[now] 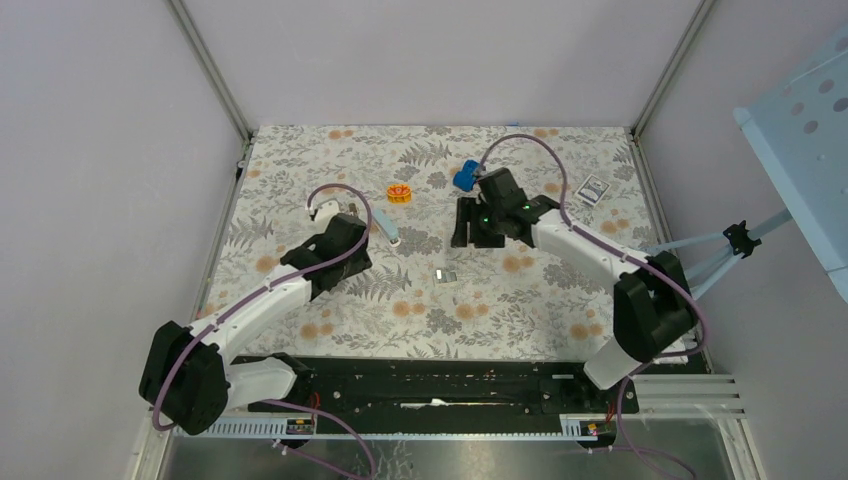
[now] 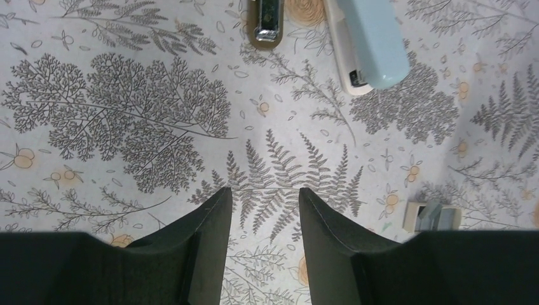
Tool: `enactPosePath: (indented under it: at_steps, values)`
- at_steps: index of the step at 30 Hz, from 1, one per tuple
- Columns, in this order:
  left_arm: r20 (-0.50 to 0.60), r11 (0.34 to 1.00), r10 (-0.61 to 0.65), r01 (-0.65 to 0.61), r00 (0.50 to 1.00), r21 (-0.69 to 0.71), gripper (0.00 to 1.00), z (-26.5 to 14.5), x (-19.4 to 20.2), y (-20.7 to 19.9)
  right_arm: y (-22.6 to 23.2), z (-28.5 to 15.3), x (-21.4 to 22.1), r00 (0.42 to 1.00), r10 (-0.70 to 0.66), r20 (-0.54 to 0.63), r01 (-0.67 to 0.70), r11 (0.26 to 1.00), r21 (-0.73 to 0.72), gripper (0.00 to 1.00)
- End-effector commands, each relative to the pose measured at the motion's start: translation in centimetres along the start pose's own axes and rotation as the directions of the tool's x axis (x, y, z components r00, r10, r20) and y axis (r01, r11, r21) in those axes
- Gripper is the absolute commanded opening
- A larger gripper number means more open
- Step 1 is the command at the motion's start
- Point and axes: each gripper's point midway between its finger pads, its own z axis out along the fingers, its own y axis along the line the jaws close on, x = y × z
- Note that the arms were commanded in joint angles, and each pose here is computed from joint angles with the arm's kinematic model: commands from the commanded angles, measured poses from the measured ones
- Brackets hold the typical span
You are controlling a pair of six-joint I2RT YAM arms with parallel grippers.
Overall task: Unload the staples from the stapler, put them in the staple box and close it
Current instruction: Adjust the staple in the staple box.
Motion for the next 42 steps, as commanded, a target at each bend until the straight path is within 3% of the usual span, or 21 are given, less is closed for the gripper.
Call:
enactPosePath:
  at_steps: [1, 9, 18, 25, 42]
  values:
    - [0.006, 1.0, 0.011, -0.011, 1.0, 0.028, 0.48, -0.2, 0.1, 0.2, 4.1, 1.2, -1.1, 0.995, -0.096, 0.042, 0.097, 0.995, -0.029, 0.65]
    - [-0.02, 0.999, 0.008, -0.007, 1.0, 0.042, 0.47, 0.3, 1.2, 0.4, 4.9, 4.9, 1.8, 0.98, -0.2, 0.0, 0.2, 0.978, 0.062, 0.45]
    - [-0.035, 0.999, 0.005, -0.003, 0.999, 0.053, 0.47, 0.5, 1.7, 0.2, 4.3, 6.9, 1.8, 0.983, -0.17, 0.067, 0.164, 0.983, 0.082, 0.21]
    - [-0.039, 0.998, 0.003, 0.0, 0.999, 0.061, 0.47, 0.6, 1.7, 0.0, 4.4, 8.3, 2.4, 0.984, -0.173, 0.03, 0.17, 0.983, 0.073, 0.05]
    - [-0.059, 0.997, 0.003, 0.002, 0.998, 0.08, 0.45, 1.1, 2.3, -0.4, 3.4, 9.4, 4.0, 0.983, -0.183, -0.031, 0.185, 0.979, 0.085, 0.0]
